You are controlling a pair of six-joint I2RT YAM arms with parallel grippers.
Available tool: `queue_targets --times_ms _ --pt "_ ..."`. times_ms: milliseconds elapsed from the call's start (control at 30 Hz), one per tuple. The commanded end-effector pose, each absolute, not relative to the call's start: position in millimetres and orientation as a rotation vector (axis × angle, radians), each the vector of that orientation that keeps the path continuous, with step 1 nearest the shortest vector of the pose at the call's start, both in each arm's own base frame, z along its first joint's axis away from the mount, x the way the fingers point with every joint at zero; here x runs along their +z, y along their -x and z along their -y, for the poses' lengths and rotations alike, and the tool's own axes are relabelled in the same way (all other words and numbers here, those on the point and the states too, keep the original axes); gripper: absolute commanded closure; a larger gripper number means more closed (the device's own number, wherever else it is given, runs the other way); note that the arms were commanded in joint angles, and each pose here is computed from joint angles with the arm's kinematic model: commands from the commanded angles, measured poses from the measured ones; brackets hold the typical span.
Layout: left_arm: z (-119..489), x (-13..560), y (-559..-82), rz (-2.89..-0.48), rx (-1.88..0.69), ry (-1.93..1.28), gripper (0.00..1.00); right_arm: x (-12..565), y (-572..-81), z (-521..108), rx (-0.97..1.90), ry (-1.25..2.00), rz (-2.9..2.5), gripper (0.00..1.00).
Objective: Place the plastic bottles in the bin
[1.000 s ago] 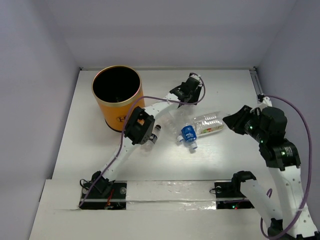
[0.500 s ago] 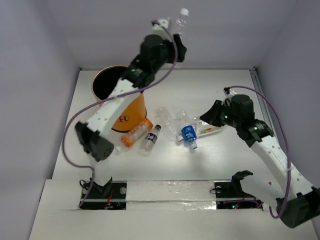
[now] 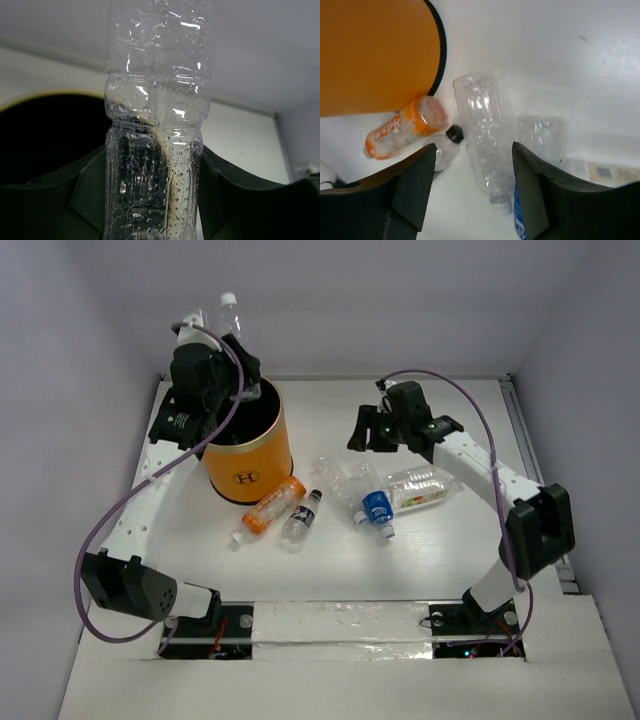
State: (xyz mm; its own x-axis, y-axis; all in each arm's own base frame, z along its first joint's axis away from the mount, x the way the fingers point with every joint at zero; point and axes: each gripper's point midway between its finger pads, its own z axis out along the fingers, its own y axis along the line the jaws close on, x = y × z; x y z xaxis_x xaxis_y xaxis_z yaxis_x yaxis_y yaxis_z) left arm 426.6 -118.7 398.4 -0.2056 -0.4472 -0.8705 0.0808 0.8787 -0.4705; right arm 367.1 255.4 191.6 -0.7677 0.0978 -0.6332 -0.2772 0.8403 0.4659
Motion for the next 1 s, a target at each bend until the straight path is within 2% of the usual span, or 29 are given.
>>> queue_targets --times_ms 0,33,67,333,433,467,500,600,733,800,833,867,900,933,967 --pt "98.8 388.1 -408.1 -1.716 -0.479 0.312 0.56 209.4 -389.0 -269.4 0.671 0.236 -2.287 0.31" --pt "94.8 386.5 -403.4 -1.713 -0.480 0.314 0.56 207.3 -390.5 -274.7 0.666 0.267 -2.294 0.24" --pt "90.8 380.8 -402.8 -1.720 -0.471 0.323 0.56 193.2 -396.0 -277.2 0.647 0.276 -2.331 0.21" --pt "70.0 333.1 -401.9 -1.720 -0.386 0.335 0.52 164.9 -400.9 -312.8 0.576 0.403 -2.401 0.14" --pt "66.3 325.7 -406.9 -1.721 -0.368 0.334 0.33 147.9 -403.5 -312.2 0.548 0.404 -2.436 0.09" --pt "66.9 325.0 -407.8 -1.725 -0.369 0.330 0.22 145.2 -404.6 -312.2 0.542 0.405 -2.439 0.08" --pt "68.0 329.8 -407.8 -1.717 -0.377 0.325 0.18 140.8 -404.8 -312.0 0.535 0.407 -2.451 0.08" --pt "72.8 346.3 -407.3 -1.693 -0.407 0.301 0.10 129.5 -408.9 -314.3 0.519 0.427 -2.476 0.08" --pt "83.9 382.5 -399.2 -1.638 -0.483 0.249 0.10 116.2 -404.5 -323.7 0.510 0.479 -2.515 0.09" --pt "90.4 396.9 -391.8 -1.632 -0.523 0.217 0.26 105.4 -402.0 -326.7 0.499 0.491 -2.534 0.10" --pt "94.3 404.0 -387.5 -1.623 -0.549 0.201 0.37 100.7 -399.4 -331.3 0.503 0.505 -2.539 0.10" --pt "99.6 408.3 -382.8 -1.622 -0.580 0.177 0.59 95.9 -399.5 -331.5 0.500 0.504 -2.549 0.11" --pt "105.0 409.3 -377.7 -1.631 -0.601 0.163 0.68 86.8 -399.7 -331.8 0.493 0.504 -2.568 0.12" --pt "107.5 412.0 -371.2 -1.631 -0.620 0.150 0.82 84.0 -401.1 -332.6 0.490 0.502 -2.571 0.13" --pt "112.9 410.8 -365.5 -1.642 -0.636 0.134 0.87 82.0 -402.2 -333.3 0.489 0.502 -2.573 0.14"
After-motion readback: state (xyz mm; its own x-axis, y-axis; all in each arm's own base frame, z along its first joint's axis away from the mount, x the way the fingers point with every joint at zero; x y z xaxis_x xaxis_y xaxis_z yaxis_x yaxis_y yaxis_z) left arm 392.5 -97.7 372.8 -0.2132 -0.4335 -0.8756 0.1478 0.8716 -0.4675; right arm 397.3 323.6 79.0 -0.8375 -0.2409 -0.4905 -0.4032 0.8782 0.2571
